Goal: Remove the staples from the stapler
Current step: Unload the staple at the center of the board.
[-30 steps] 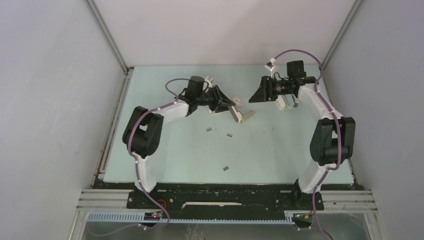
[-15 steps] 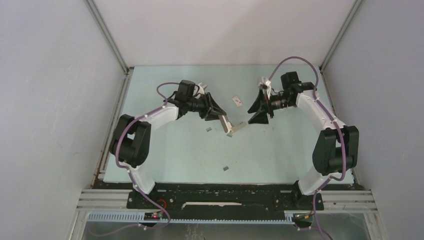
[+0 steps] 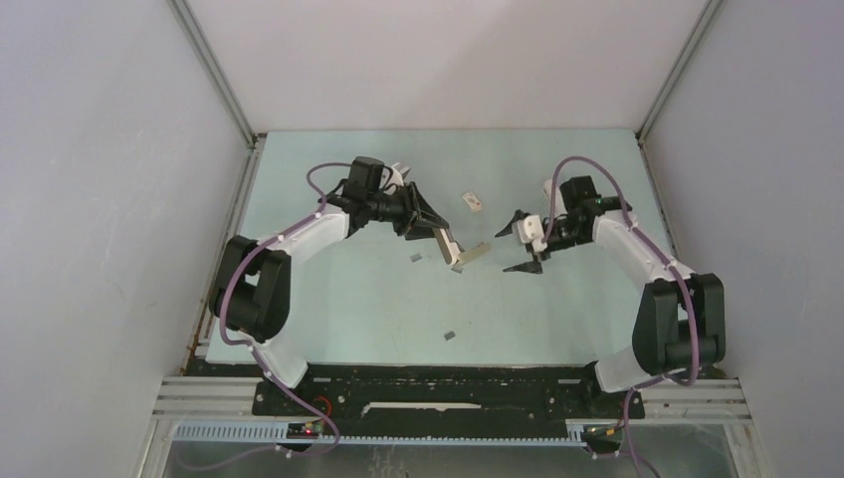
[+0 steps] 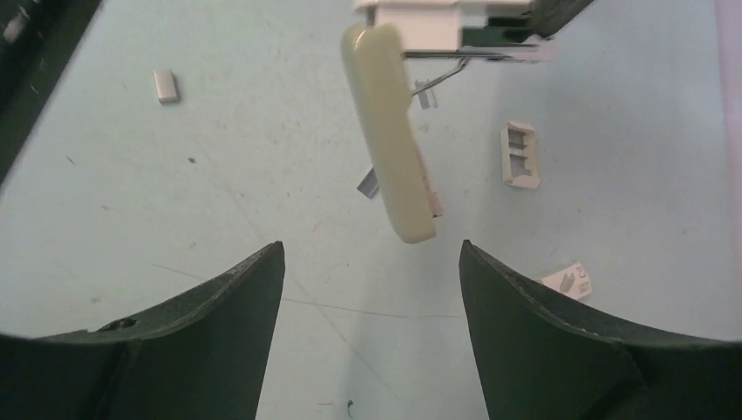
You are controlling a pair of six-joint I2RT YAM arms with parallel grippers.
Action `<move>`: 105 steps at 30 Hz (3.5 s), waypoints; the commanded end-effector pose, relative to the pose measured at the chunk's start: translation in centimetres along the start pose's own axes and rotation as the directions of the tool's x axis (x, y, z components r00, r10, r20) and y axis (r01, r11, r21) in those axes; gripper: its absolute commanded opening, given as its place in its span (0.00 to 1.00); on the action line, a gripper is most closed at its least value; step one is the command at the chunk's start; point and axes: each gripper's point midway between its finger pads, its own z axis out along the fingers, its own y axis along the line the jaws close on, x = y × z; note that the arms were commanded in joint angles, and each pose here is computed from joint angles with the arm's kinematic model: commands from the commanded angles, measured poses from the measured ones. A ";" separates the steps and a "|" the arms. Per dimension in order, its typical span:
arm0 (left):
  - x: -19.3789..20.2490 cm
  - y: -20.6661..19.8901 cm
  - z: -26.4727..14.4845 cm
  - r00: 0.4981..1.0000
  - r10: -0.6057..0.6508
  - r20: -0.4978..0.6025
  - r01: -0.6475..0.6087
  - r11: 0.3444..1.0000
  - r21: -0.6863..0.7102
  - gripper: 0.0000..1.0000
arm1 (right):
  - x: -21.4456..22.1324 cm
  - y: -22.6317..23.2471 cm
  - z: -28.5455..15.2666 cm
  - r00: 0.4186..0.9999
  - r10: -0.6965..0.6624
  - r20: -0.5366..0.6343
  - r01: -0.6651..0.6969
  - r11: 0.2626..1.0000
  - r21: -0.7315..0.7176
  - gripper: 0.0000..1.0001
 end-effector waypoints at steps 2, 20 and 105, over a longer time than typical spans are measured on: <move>-0.1 -4.3 -1.4 0.998 -0.051 -0.020 0.053 0.992 0.112 0.00 | 0.8 -2.9 1.2 0.931 -0.345 -0.117 0.359 0.926 0.121 0.81; -2.1 -4.9 -0.3 0.959 -0.279 -0.043 0.282 0.940 0.190 0.00 | -1.3 -7.6 2.6 0.906 -0.380 -0.189 0.423 0.783 0.456 0.87; -4.5 -3.8 -4.2 0.901 -0.306 0.308 0.142 0.879 0.455 0.00 | -3.4 -2.0 6.8 0.967 -0.035 -0.251 0.091 0.973 0.213 1.00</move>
